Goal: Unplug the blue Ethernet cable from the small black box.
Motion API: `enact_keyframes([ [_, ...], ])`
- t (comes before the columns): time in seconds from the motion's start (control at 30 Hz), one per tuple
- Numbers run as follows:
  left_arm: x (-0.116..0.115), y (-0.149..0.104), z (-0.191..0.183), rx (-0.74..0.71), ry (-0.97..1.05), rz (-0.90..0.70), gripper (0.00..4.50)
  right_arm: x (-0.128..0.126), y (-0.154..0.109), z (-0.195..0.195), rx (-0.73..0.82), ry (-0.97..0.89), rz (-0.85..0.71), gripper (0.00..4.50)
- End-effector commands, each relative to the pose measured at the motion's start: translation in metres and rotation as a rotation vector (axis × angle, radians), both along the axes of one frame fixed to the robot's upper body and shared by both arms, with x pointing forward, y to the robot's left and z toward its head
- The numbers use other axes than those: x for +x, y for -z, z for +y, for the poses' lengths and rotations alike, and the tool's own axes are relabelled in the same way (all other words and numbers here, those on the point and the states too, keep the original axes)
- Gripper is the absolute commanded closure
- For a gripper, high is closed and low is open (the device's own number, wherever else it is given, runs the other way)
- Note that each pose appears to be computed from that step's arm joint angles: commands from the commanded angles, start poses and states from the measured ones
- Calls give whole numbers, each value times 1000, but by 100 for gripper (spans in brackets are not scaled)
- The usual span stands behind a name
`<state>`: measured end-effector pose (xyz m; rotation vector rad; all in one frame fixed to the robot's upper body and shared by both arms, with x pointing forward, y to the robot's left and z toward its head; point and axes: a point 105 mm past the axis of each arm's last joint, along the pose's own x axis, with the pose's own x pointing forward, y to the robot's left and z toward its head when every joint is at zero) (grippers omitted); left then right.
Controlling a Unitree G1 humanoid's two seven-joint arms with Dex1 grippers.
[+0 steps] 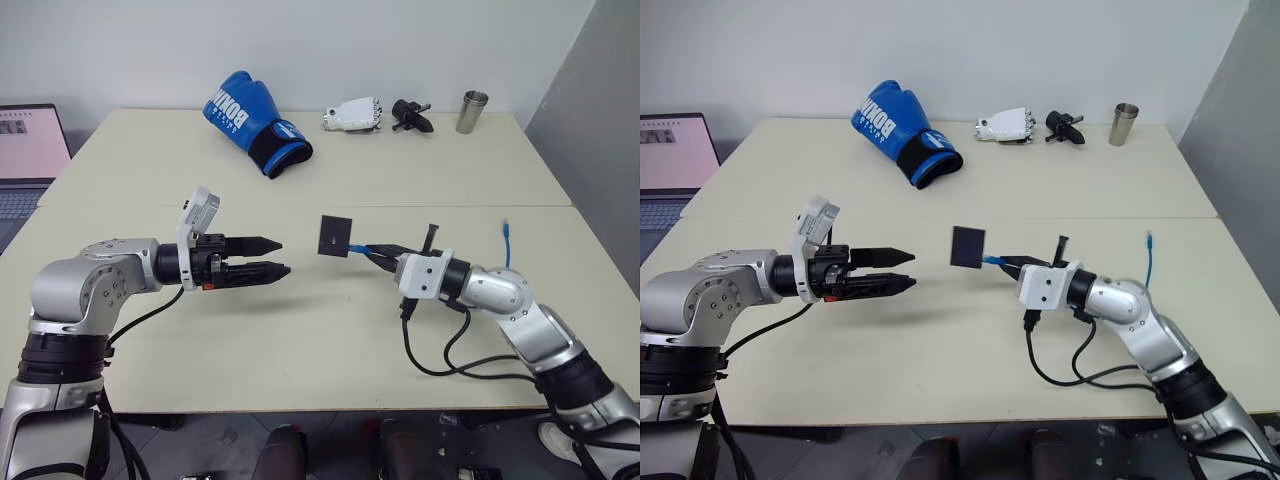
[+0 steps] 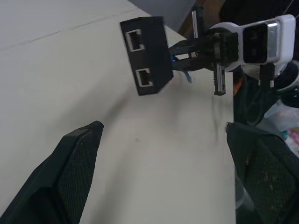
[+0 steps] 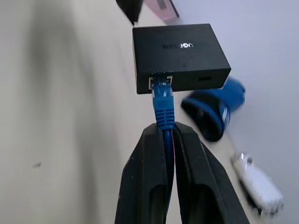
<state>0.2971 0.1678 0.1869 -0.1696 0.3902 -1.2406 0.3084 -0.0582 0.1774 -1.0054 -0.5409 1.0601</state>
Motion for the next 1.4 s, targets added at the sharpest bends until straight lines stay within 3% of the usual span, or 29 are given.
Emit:
enact_keyframes([
  [0.03,-3,-14,-14,-73,55,-1,0,-6,-24,8,-13,-129,-117,448],
  [0.27,1,-24,-20,-166,41,38,0,0,-29,13,-32,-168,-151,448],
  [0.57,4,-18,-23,-168,16,51,0,3,-31,16,-25,-166,-136,448],
  [0.7,4,-18,-26,-185,28,62,55,3,-32,17,-29,-169,-136,450],
  [1.2,7,-14,-30,-181,33,79,363,-2,-30,21,-47,-182,-181,450],
  [1.4,8,-12,-29,-177,26,77,372,-7,-26,23,-47,-196,-173,450],
])
